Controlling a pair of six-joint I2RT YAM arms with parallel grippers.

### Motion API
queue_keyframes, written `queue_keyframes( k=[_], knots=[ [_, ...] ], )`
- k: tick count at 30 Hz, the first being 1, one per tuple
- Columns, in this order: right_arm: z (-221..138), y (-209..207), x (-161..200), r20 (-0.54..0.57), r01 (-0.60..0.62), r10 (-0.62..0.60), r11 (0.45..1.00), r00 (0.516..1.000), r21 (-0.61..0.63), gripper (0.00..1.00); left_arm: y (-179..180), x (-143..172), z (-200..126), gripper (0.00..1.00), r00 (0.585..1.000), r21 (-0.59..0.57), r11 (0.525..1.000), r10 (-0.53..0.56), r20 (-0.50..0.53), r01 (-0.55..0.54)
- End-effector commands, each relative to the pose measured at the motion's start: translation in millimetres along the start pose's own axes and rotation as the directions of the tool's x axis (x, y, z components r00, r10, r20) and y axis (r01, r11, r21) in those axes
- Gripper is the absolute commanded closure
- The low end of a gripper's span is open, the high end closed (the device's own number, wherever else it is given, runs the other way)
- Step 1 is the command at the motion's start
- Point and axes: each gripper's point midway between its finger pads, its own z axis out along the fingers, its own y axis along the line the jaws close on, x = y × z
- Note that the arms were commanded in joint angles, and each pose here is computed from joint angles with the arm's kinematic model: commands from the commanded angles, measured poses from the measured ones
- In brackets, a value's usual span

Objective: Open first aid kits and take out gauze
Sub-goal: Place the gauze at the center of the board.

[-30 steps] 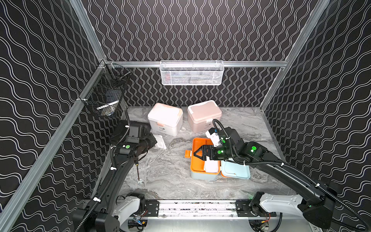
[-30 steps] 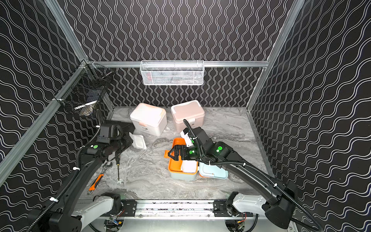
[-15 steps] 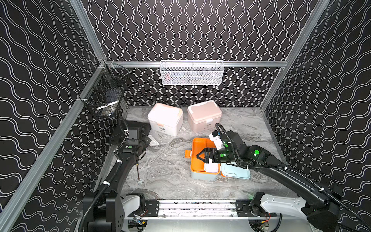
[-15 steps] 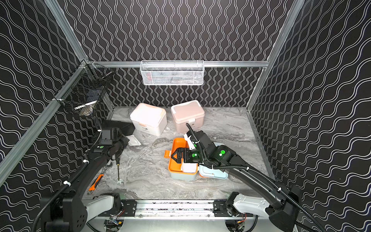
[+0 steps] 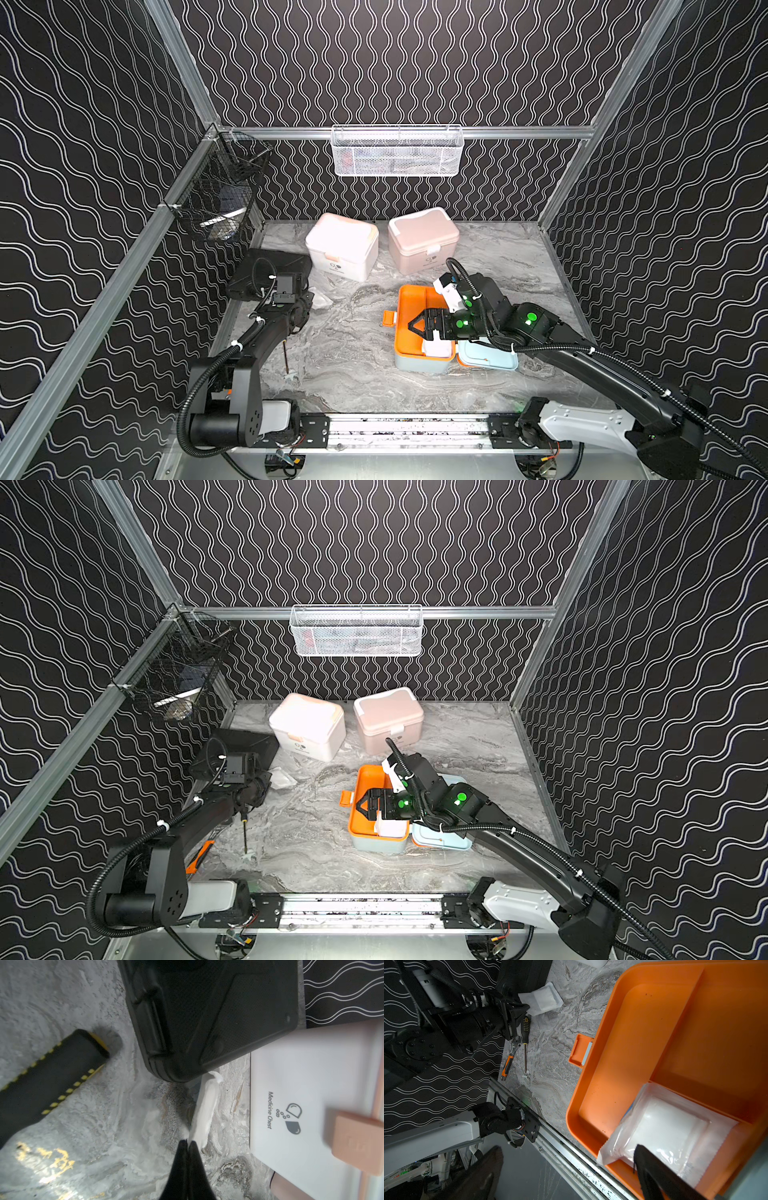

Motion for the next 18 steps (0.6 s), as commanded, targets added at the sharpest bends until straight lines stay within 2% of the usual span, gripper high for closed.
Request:
queue_keyframes(
  k=[1,4,7,11,15,18],
  knots=[
    [0.1,1.0,-2.3,0.011,-0.006,0.006,1.0,1.0,-0.004,0.0,6.5,-2.8,0.8,0.96,0.998,-0.021,0.998,-0.052,0.023,0.053],
    [-0.4,-0.3,-1.9,0.012,-0.005,0.005,1.0,1.0,0.003,0.0,15.4,-2.8,-9.4,0.75,0.998,-0.04,0.997,-0.059,0.03,0.06],
    [0.2,-1.5,-1.5,0.011,-0.008,0.008,1.0,1.0,0.007,0.0,17.0,-3.0,-23.5,0.63,0.998,-0.032,0.998,-0.052,0.029,0.053],
    [1.7,-2.8,-1.8,0.012,-0.008,0.008,1.0,1.0,0.011,0.0,13.2,1.7,-39.5,0.41,1.0,-0.006,1.0,-0.013,-0.004,0.013],
    [1.9,-2.2,-2.9,0.015,-0.01,0.01,1.0,1.0,0.01,0.0,-9.4,11.2,-60.3,0.23,0.99,0.075,0.988,0.139,-0.032,-0.136],
    [0.5,-3.7,-5.5,0.033,-0.008,0.008,1.0,0.999,0.019,0.0,-34.5,30.1,-83.4,0.13,0.949,0.153,0.941,0.312,-0.046,-0.302]
  ],
)
